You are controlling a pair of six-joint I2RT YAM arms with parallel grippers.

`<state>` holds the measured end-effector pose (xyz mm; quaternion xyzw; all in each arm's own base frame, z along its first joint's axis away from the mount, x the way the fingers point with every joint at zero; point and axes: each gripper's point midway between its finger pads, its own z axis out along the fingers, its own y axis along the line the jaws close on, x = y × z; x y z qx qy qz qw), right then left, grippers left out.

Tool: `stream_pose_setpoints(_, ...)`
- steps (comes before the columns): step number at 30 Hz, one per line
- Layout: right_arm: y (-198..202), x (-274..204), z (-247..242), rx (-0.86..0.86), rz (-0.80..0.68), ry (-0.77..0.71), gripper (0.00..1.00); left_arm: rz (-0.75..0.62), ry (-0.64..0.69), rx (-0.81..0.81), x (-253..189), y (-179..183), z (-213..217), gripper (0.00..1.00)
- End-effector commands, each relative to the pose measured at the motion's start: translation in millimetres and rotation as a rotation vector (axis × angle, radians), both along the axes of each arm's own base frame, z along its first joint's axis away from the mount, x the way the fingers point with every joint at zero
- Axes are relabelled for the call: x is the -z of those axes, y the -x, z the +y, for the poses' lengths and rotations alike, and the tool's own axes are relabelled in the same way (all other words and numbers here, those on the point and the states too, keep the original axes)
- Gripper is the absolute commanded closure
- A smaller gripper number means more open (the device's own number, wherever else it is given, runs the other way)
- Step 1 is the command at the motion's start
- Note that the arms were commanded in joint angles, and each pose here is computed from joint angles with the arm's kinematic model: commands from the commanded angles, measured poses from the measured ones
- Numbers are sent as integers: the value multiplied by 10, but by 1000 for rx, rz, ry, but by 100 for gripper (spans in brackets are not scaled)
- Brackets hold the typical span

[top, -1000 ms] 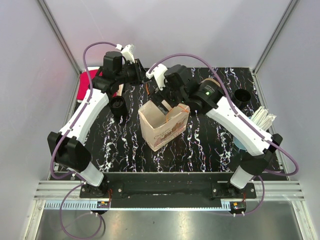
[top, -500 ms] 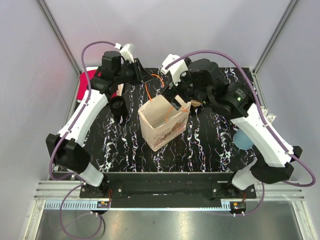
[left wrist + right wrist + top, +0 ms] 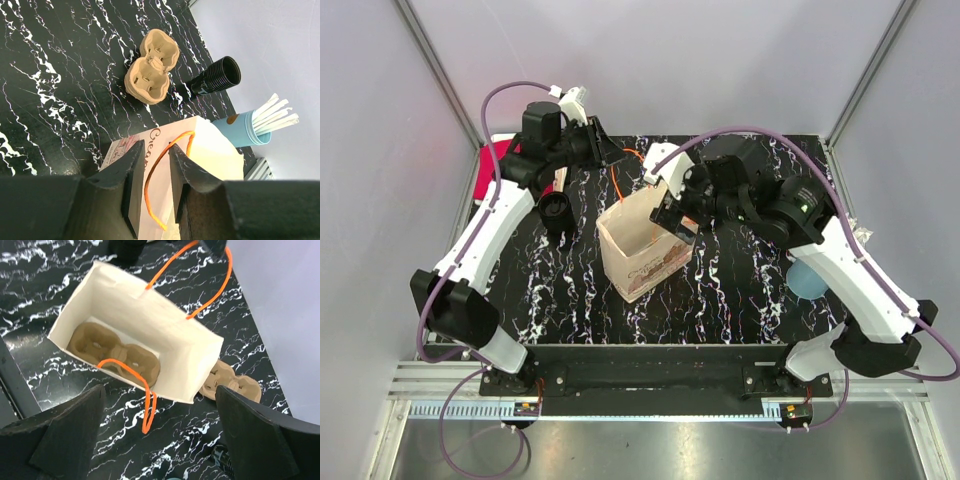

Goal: Pack the takeout coffee

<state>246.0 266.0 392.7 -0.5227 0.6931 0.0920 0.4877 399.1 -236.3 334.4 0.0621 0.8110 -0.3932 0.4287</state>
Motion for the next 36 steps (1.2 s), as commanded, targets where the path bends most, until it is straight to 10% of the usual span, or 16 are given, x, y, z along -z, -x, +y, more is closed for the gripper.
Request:
stream_pose_setpoints(1, -12, 97, -67, -16, -23, 49, 5, -123, 37, 32, -401, 108, -7, 71)
stream_pose_setpoints(7, -155, 365, -62, 11, -39, 123, 30, -132, 39, 37, -427, 131, -5, 72)
stream_pose_setpoints(13, -280, 268, -13, 35, -94, 111, 100, -139, 33, 28, -436, 122, 10, 73)
stream_pose_setpoints(21, -244, -438, 160, 40, -128, -146, 100, -135, 34, 32, -424, 130, 0, 76)
stream_pose_setpoints(25, -269, 86, 211, -3, -65, 53, 100, -135, 35, 34, -424, 135, 4, 76)
stream_pose_setpoints(36, -294, -9, 239, 43, -114, -48, 100, -134, 32, 33, -417, 136, 3, 76)
